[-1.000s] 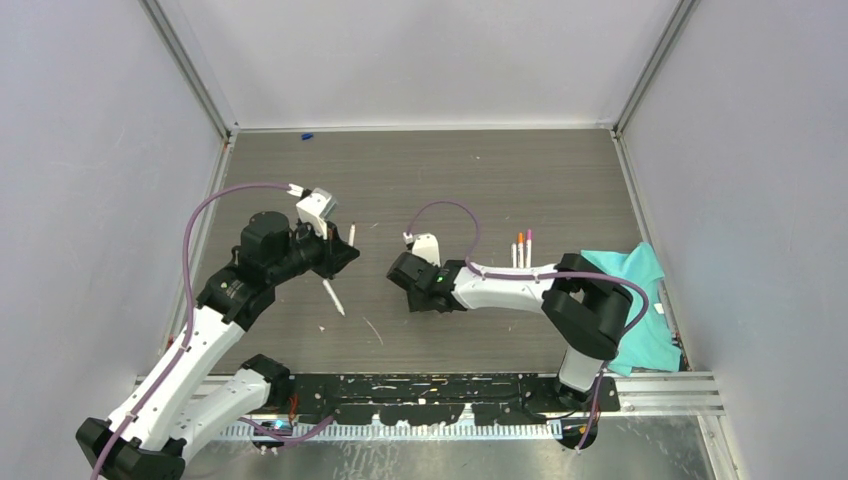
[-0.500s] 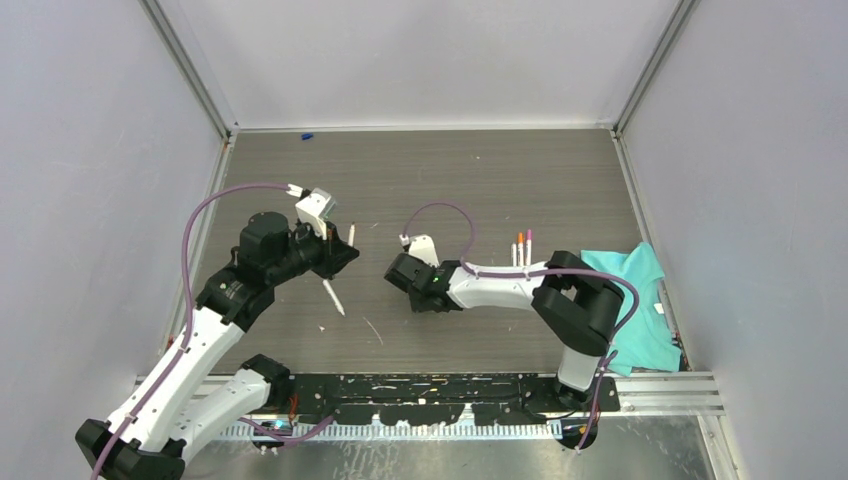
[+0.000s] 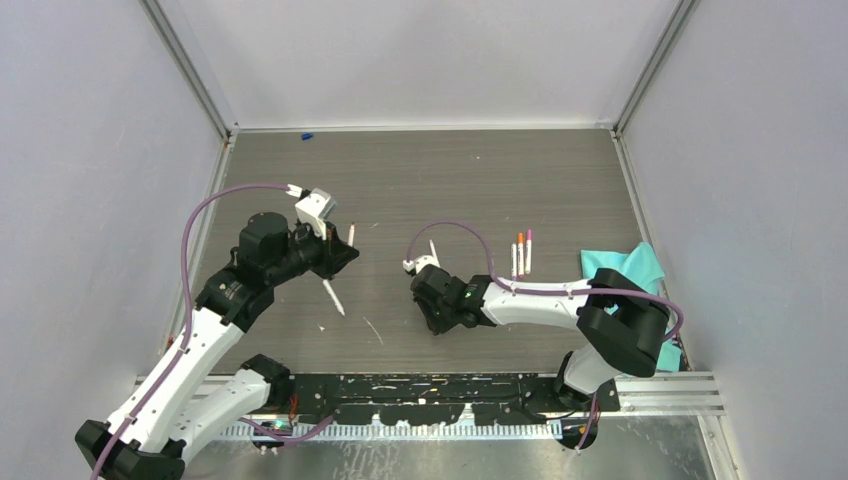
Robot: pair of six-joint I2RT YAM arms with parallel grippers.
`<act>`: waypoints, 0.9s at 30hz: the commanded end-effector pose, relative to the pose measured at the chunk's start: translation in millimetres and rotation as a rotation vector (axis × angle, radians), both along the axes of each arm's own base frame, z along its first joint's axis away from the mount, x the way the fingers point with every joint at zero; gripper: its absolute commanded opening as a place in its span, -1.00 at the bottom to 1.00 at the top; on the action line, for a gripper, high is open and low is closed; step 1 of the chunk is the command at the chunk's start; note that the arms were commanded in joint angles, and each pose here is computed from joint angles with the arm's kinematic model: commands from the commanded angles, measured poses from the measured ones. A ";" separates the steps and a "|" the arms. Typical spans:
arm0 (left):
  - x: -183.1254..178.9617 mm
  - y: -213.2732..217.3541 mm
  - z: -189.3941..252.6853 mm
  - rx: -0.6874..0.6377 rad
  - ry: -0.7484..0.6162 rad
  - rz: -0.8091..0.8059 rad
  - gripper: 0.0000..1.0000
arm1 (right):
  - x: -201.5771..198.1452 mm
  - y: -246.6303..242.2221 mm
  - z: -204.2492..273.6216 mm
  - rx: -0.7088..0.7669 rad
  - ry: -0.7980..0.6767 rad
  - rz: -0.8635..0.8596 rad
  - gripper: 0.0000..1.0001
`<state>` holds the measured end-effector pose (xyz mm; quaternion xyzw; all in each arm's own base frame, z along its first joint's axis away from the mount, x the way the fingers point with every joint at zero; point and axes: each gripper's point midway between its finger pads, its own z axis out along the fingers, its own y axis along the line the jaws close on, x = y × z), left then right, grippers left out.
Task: Insert the pens into the pen caps
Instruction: Pick up the pen cap at the center of the board.
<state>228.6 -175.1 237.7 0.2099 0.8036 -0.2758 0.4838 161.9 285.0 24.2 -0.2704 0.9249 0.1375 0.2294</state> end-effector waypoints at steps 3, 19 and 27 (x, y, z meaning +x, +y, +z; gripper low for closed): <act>1.4 -2.4 14.4 -0.013 -0.056 -0.017 -0.99 | -1.7 6.4 13.1 0.047 -0.024 0.059 -0.17; 0.9 -2.6 16.1 -0.015 -0.061 -0.018 -1.00 | 9.3 -39.6 8.7 -0.102 -0.086 -0.118 0.12; 0.5 -2.1 16.8 -0.016 -0.065 -0.017 -1.00 | 30.1 -42.6 5.9 -0.090 -0.086 -0.193 0.05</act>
